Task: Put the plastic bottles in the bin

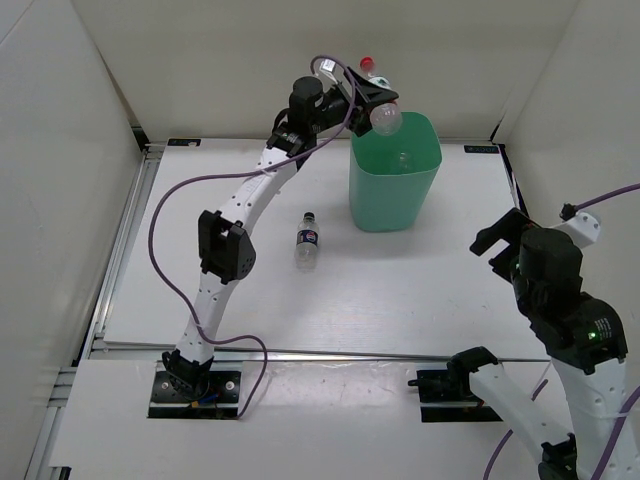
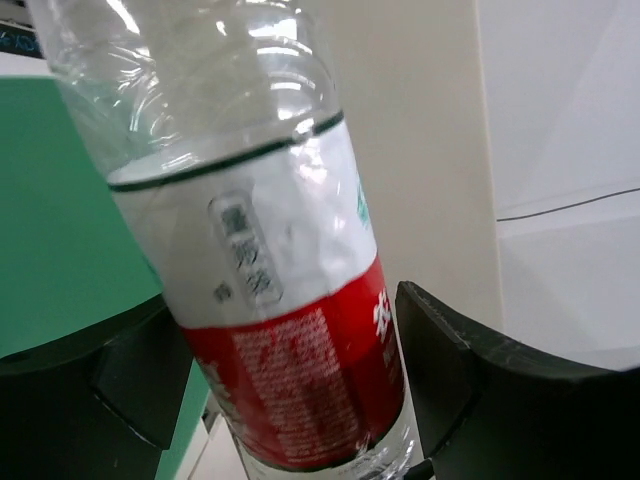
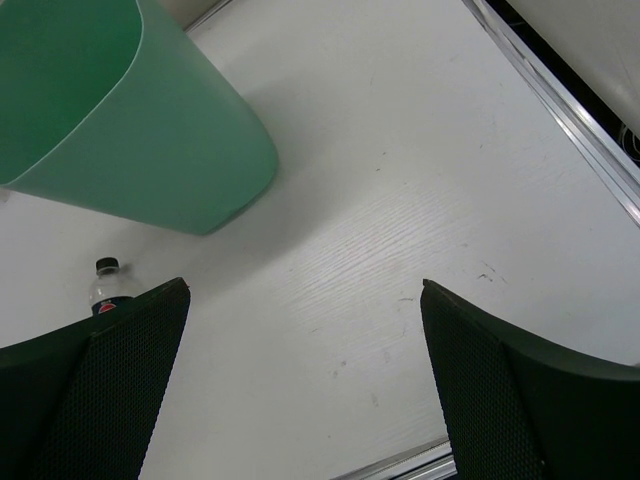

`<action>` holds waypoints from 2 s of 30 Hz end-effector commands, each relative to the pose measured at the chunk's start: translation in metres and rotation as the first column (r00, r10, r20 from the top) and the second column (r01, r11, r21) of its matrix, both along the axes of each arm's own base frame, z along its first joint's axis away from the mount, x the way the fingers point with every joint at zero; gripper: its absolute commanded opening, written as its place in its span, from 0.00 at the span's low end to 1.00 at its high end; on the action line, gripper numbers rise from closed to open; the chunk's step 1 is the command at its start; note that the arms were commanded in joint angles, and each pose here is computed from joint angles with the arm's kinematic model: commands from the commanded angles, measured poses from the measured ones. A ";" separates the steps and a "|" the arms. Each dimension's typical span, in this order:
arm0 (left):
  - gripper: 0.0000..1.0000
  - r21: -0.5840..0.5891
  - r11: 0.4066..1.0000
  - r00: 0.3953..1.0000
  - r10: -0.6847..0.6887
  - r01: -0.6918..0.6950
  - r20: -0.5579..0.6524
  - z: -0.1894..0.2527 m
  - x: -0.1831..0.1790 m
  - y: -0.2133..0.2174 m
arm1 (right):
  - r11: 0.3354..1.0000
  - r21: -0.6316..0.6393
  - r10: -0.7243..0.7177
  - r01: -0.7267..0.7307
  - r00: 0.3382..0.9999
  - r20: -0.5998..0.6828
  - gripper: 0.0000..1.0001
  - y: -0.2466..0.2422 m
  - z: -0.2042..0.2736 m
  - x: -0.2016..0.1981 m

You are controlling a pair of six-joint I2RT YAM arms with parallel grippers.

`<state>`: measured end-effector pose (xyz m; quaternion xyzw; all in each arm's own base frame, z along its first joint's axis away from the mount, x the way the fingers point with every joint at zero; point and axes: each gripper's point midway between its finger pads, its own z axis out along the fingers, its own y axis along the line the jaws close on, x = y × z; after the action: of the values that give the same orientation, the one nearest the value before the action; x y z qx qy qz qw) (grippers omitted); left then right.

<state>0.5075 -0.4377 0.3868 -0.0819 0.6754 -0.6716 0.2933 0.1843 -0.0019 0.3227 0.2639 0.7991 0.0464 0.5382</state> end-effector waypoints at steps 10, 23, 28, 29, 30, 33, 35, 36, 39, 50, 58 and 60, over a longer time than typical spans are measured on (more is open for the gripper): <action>0.91 0.041 0.997 0.996 -0.061 0.059 0.069 0.008 -0.034 -0.012 | 0.999 -0.002 0.034 -0.034 0.999 -0.004 1.00 0.005 -0.011 0.002; 0.92 0.092 0.990 0.991 -0.113 0.106 0.067 -0.004 -0.067 -0.027 | 0.997 -0.030 0.068 -0.069 0.998 -0.011 1.00 0.007 -0.022 0.001; 0.99 0.112 0.988 0.993 -0.114 0.110 0.031 -0.017 -0.071 -0.025 | 0.997 -0.031 0.068 -0.069 0.998 -0.013 1.00 0.006 -0.027 -0.001; 0.99 0.112 0.988 0.993 -0.114 0.110 0.032 -0.015 -0.073 -0.023 | 0.997 -0.031 0.068 -0.069 0.998 -0.013 1.00 0.006 -0.027 -0.001; 1.00 0.106 0.989 0.994 -0.104 0.100 0.042 -0.008 -0.071 -0.017 | 0.997 -0.027 0.076 -0.077 0.997 -0.014 1.00 0.008 -0.027 -0.001; 1.00 0.113 0.988 0.994 -0.105 0.101 0.029 -0.013 -0.072 -0.016 | 0.997 -0.016 0.073 -0.073 0.997 -0.003 1.00 0.007 -0.025 -0.003; 1.00 0.119 0.989 0.996 -0.093 0.090 0.018 -0.017 -0.068 -0.010 | 0.997 -0.016 0.073 -0.073 0.997 -0.003 1.00 0.007 -0.025 -0.003; 1.00 0.119 0.990 0.996 -0.084 0.081 0.018 -0.017 -0.064 -0.006 | 0.997 -0.016 0.073 -0.073 0.997 -0.003 1.00 0.007 -0.025 -0.003; 1.00 0.119 0.990 0.997 -0.073 0.070 0.018 -0.015 -0.063 0.001 | 0.997 -0.025 0.077 -0.077 0.997 -0.006 1.00 0.007 -0.025 -0.003; 1.00 0.111 0.994 0.968 -0.034 0.006 0.249 0.071 -0.077 0.053 | 0.997 -0.028 0.069 -0.069 0.998 0.001 1.00 0.004 -0.029 -0.007; 1.00 0.486 0.845 0.886 -0.035 -0.221 0.463 0.052 -0.113 0.143 | 0.995 -0.023 0.098 -0.099 0.994 -0.043 1.00 0.010 -0.046 -0.006; 1.00 0.619 0.746 0.933 0.006 -0.244 0.360 0.004 -0.118 0.168 | 0.994 -0.024 0.106 -0.108 0.992 -0.066 1.00 0.013 -0.055 -0.002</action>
<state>0.4109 -0.3011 0.4541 0.0645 0.7216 -0.4969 0.4778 0.1758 0.0070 0.2701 0.2198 0.8300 0.0491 0.5103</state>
